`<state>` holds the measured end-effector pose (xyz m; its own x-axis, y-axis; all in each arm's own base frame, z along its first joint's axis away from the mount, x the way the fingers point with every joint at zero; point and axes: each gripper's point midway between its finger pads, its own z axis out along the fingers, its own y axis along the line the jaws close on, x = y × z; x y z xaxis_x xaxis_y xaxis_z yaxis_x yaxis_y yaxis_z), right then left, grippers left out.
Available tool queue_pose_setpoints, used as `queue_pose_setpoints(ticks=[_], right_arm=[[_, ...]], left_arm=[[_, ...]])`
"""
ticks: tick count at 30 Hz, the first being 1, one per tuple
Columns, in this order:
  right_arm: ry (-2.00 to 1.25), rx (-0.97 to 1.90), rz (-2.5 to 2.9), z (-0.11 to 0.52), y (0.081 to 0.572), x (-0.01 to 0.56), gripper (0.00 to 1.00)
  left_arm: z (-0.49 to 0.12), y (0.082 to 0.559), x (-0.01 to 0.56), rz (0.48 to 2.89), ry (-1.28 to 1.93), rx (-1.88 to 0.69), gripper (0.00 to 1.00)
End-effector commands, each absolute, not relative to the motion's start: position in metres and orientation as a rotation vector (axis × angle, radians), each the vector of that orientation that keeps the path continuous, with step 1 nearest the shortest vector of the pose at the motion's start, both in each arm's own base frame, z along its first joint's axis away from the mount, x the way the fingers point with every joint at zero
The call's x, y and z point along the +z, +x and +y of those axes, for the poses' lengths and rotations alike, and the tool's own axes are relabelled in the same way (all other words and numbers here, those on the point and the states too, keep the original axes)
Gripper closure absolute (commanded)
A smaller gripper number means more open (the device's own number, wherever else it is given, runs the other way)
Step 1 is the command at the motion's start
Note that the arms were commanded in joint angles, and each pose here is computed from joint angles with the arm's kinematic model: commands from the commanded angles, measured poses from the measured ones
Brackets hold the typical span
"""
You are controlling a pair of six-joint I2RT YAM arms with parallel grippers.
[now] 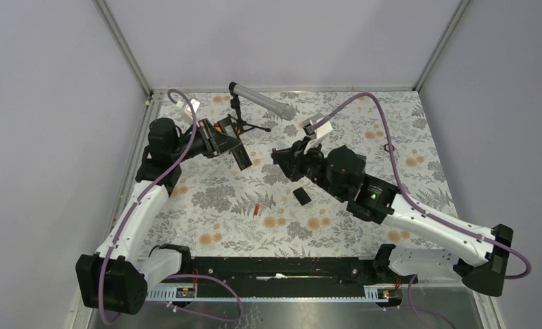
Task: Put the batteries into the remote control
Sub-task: Load the battery into the remote control.
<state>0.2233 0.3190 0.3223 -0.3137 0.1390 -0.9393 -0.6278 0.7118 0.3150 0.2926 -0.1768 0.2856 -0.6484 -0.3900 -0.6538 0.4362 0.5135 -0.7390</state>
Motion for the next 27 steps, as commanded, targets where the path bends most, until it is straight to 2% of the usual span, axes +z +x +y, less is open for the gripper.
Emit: queue_pose_setpoints(ticks=[1,9,18,23,27], right_arm=[[-0.533,0.929,1.439,0.333,0.207,0.378,1.0],[-0.639,0.955,1.263,0.335,0.191,0.409,1.0],[-0.712,0.966,1.122,0.335,0.177,0.426,1.0],[-0.725,0.972,1.141,0.337,0.177,0.424,1.0],[-0.672,0.954,1.31,0.339,0.191,0.417,1.0]], left_arm=[[-0.207,0.266,0.343,1.743,0.335,-1.394,1.0],[-0.226,0.249,0.367,1.661,0.46,-1.532,1.0],[-0.23,0.248,0.377,1.629,0.514,-1.558,1.0],[-0.23,0.24,0.384,1.558,0.567,-1.569,1.0],[-0.231,0.247,0.382,1.608,0.521,-1.586,1.0]])
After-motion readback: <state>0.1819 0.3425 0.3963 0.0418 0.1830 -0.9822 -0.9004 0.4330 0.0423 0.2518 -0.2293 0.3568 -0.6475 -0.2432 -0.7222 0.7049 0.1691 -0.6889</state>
